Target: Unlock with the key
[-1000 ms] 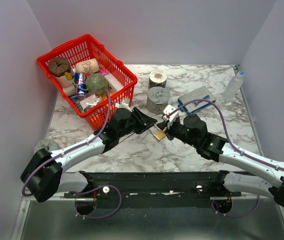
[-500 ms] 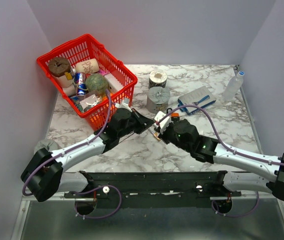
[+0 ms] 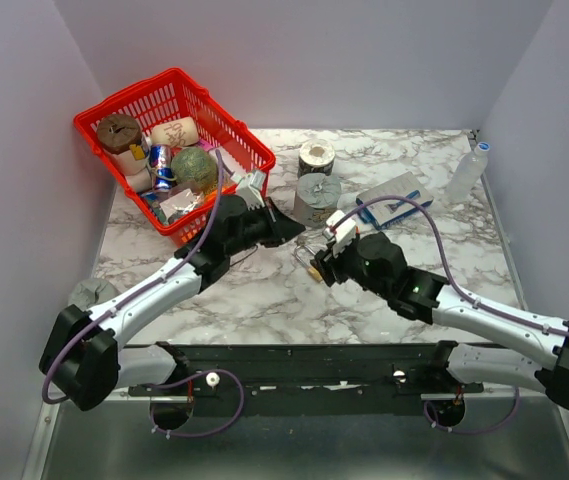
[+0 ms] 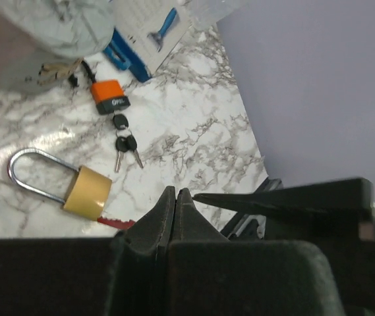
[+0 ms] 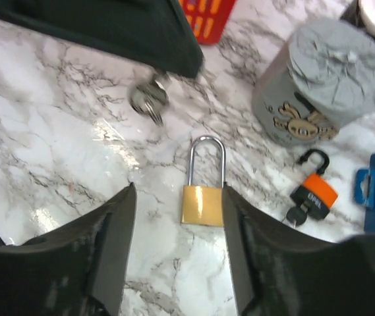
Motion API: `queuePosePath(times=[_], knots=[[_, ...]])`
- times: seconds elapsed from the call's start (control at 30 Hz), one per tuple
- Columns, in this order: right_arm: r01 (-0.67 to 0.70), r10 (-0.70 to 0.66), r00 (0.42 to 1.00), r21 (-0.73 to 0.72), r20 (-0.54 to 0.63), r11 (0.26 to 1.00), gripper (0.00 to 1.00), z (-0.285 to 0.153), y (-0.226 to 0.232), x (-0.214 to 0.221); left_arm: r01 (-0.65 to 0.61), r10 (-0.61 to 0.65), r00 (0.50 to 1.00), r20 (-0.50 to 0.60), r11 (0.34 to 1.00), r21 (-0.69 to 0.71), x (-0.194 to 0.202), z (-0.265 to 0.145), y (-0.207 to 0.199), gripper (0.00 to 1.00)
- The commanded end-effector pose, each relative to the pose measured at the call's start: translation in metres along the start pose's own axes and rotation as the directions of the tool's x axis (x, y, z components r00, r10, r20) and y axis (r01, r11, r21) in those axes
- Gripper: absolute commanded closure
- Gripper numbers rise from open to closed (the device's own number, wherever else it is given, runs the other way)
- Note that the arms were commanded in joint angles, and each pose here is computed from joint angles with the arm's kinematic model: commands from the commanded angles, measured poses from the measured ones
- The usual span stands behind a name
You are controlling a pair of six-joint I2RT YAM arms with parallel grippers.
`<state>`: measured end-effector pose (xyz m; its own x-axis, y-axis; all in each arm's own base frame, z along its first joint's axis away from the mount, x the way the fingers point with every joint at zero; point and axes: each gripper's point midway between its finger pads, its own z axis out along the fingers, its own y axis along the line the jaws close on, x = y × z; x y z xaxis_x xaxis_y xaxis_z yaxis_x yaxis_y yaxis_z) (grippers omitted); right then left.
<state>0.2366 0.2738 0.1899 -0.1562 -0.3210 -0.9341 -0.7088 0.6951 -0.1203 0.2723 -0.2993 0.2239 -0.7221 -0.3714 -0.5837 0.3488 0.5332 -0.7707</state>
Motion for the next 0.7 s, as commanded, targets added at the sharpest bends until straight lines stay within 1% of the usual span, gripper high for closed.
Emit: queuePosePath(times=[0.0,0.03,0.1,0.13,0.17,0.2,0.23,0.27,0.3,0.37,0.5,0.53,0.67], knots=[[-0.197,0.197,0.98,-0.086,-0.01,0.977,0.27,-0.011,0.0,-0.01,-0.344,0.341,0.939,0.047,0.923,0.17,-0.023,-0.02,-0.037,1.0],[-0.235,0.237,0.972,-0.11,0.006,0.966,0.25,-0.016,0.001,-0.016,-0.363,0.361,0.931,0.05,0.909,0.205,-0.02,-0.024,-0.04,1.0],[-0.275,0.282,0.959,-0.16,0.018,0.948,0.21,-0.021,-0.001,-0.023,-0.406,0.391,0.914,0.11,0.877,0.258,-0.027,-0.034,-0.052,1.0],[-0.3,0.311,0.95,-0.181,0.035,0.937,0.2,-0.024,-0.001,-0.031,-0.41,0.401,0.911,0.095,0.858,0.308,-0.02,-0.039,-0.057,1.0],[-0.307,0.321,0.946,-0.202,0.042,0.93,0.19,-0.026,0.001,-0.035,-0.432,0.422,0.9,0.105,0.839,0.33,-0.019,-0.042,-0.062,1.0],[-0.31,0.329,0.943,-0.252,0.037,0.917,0.17,-0.029,0.008,-0.038,-0.441,0.432,0.895,0.109,0.825,0.355,-0.017,-0.047,-0.068,1.0],[-0.32,0.345,0.937,-0.273,0.05,0.907,0.16,-0.031,0.008,-0.046,-0.435,0.429,0.897,0.101,0.821,0.37,-0.013,-0.049,-0.068,1.0],[-0.321,0.353,0.934,-0.3,0.057,0.898,0.16,-0.033,0.011,-0.052,-0.438,0.432,0.895,0.11,0.803,0.405,-0.011,-0.053,-0.075,1.0],[-0.321,0.359,0.932,-0.348,0.049,0.881,0.15,-0.036,0.019,-0.055,-0.433,0.425,0.897,0.118,0.795,0.425,-0.011,-0.058,-0.08,1.0],[-0.317,0.382,0.92,-0.402,0.091,0.859,0.14,-0.041,0.023,-0.071,-0.441,0.432,0.892,0.133,0.767,0.467,-0.008,-0.064,-0.087,1.0],[-0.311,0.416,0.902,-0.501,0.111,0.808,0.11,-0.048,0.036,-0.082,-0.441,0.442,0.888,0.124,0.745,0.501,-0.004,-0.067,-0.092,1.0],[-0.306,0.422,0.898,-0.513,0.122,0.802,0.11,-0.049,0.037,-0.086,-0.438,0.443,0.889,0.119,0.744,0.505,-0.003,-0.066,-0.092,1.0],[-0.31,0.43,0.897,-0.542,0.107,0.781,0.11,-0.049,0.041,-0.09,-0.428,0.436,0.891,0.127,0.714,0.553,0.001,-0.071,-0.1,1.0]])
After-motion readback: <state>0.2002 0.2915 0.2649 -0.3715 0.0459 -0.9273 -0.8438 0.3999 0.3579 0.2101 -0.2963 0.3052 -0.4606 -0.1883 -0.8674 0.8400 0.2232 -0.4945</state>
